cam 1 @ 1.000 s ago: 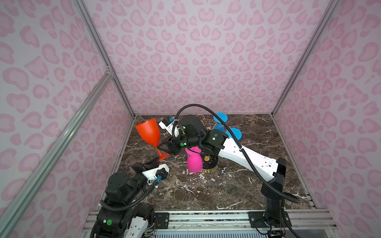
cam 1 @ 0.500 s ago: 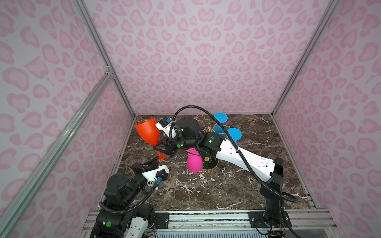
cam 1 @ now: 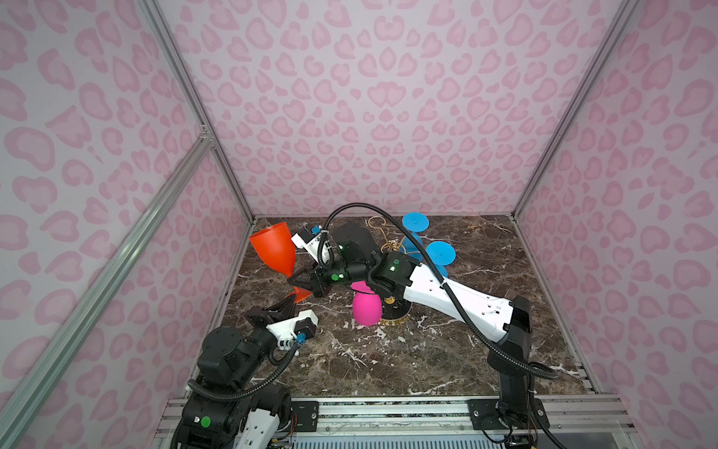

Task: Take the wine glass off the wine glass rack
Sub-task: Pass the wine glass.

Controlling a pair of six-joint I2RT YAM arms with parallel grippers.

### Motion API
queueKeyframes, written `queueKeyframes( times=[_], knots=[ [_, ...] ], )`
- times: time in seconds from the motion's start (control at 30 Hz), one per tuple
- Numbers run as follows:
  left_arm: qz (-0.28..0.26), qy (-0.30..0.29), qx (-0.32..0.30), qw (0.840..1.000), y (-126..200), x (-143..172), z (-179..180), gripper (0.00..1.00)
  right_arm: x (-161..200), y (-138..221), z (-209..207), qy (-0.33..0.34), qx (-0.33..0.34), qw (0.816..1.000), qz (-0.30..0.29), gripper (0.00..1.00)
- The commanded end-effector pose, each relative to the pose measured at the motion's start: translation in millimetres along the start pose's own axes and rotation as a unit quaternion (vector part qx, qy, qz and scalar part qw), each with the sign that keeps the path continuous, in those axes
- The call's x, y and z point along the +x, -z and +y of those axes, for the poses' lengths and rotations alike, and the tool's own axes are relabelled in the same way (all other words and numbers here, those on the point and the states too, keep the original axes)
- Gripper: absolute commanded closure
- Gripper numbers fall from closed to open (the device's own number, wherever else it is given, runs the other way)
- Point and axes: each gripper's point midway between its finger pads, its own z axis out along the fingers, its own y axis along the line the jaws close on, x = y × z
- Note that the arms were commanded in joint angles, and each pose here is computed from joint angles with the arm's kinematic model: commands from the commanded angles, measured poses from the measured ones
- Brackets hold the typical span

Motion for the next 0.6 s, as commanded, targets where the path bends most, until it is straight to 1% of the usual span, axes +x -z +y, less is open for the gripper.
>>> queueKeyframes(
  times=[0.0, 0.1, 0.17, 0.2, 0.23, 0.3, 0.37, 0.4, 0.43, 0.57],
  knots=[
    [-0.046, -0.016, -0.014, 0.999, 1, -18, 8, 0.97, -13, -1, -3, -0.002, 0.005, 0.999, -0.032, 1.0],
    [-0.048, -0.011, -0.011, 0.999, 0, -18, 7, 0.95, -16, 1, -2, -0.003, 0.004, 0.999, -0.042, 1.0],
    [-0.051, -0.005, -0.008, 0.999, 1, -19, 5, 0.87, -17, 2, -3, -0.002, 0.007, 0.999, -0.047, 1.0],
    [-0.052, -0.002, -0.006, 0.999, 1, -19, 4, 0.81, -18, 3, -3, -0.001, 0.009, 0.999, -0.049, 1.0],
    [-0.051, 0.003, -0.005, 0.999, 1, -18, 3, 0.71, -20, 4, -2, 0.001, 0.01, 0.999, -0.052, 1.0],
    [-0.047, 0.01, -0.001, 0.999, 2, -16, 0, 0.55, -23, 7, -1, 0.006, 0.013, 0.998, -0.057, 1.0],
    [-0.044, 0.017, -0.002, 0.999, 3, -15, -1, 0.41, -26, 10, -1, 0.011, 0.016, 0.998, -0.061, 1.0],
    [-0.043, 0.02, -0.003, 0.999, 4, -14, -1, 0.19, -28, 13, 0, 0.014, 0.018, 0.998, -0.064, 1.0],
    [-0.042, 0.023, -0.006, 0.999, 5, -14, -1, 0.02, -31, 15, -1, 0.017, 0.02, 0.997, -0.068, 1.0],
    [-0.045, 0.041, -0.016, 0.998, 11, -17, 5, 0.02, -39, 28, -3, 0.029, 0.033, 0.996, -0.078, 1.0]
  ],
)
